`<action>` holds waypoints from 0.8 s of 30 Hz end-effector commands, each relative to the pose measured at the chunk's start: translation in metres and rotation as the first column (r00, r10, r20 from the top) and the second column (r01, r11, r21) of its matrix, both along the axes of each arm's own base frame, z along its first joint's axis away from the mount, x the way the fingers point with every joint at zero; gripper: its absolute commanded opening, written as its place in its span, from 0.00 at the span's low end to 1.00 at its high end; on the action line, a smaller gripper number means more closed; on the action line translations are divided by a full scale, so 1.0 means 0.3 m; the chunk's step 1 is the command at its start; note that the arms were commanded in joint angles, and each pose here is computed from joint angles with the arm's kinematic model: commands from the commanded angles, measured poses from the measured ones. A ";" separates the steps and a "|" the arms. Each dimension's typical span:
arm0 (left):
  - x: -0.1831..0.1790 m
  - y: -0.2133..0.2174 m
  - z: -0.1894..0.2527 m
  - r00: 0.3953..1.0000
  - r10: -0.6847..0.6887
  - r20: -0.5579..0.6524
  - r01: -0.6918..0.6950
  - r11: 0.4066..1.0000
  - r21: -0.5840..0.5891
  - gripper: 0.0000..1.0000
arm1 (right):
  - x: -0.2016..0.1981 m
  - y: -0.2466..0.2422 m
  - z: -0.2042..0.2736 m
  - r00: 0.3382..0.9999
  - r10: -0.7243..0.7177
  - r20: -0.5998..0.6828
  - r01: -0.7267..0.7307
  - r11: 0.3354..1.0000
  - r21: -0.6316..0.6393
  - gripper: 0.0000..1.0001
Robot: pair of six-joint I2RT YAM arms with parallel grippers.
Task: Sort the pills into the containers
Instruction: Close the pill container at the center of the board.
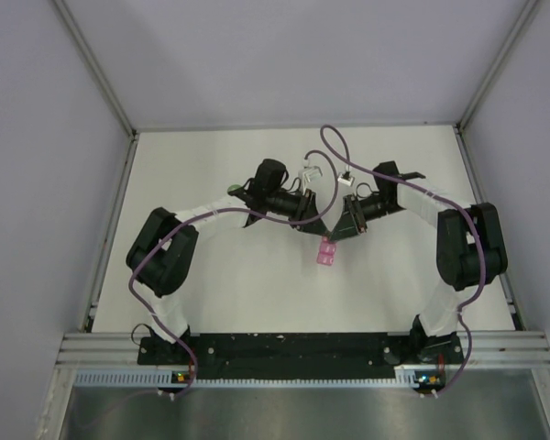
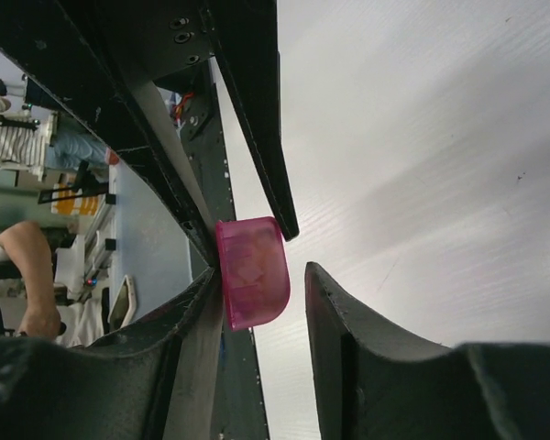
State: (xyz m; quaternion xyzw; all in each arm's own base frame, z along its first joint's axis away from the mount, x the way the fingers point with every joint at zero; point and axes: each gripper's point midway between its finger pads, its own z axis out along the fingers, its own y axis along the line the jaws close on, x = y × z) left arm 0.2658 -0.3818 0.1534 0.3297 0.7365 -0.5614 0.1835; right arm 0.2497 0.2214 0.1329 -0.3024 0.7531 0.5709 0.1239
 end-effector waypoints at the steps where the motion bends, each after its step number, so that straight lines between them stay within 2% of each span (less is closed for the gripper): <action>1: -0.022 -0.020 0.059 0.999 -0.036 0.022 0.038 0.998 -0.059 0.00 | 0.045 0.028 0.063 0.995 0.014 0.102 -0.019 0.999 0.047 0.41; 8: -0.016 -0.007 0.055 1.000 -0.024 0.017 0.025 0.998 -0.062 0.00 | 0.044 0.030 0.061 0.995 0.012 0.098 -0.017 0.999 0.045 0.45; 12: 0.017 0.016 0.054 1.000 0.016 0.012 -0.015 0.997 -0.071 0.00 | 0.044 0.027 0.062 0.995 0.009 0.097 -0.013 0.999 0.045 0.49; 16: 0.054 0.048 0.058 0.998 0.059 -0.006 -0.059 0.995 -0.083 0.00 | 0.046 0.022 0.074 0.995 0.004 0.104 -0.009 0.999 0.053 0.58; 24: 0.100 0.093 0.076 0.989 0.144 -0.016 -0.145 0.985 -0.097 0.00 | 0.048 0.020 0.081 0.994 -0.009 0.107 0.002 0.998 0.060 0.63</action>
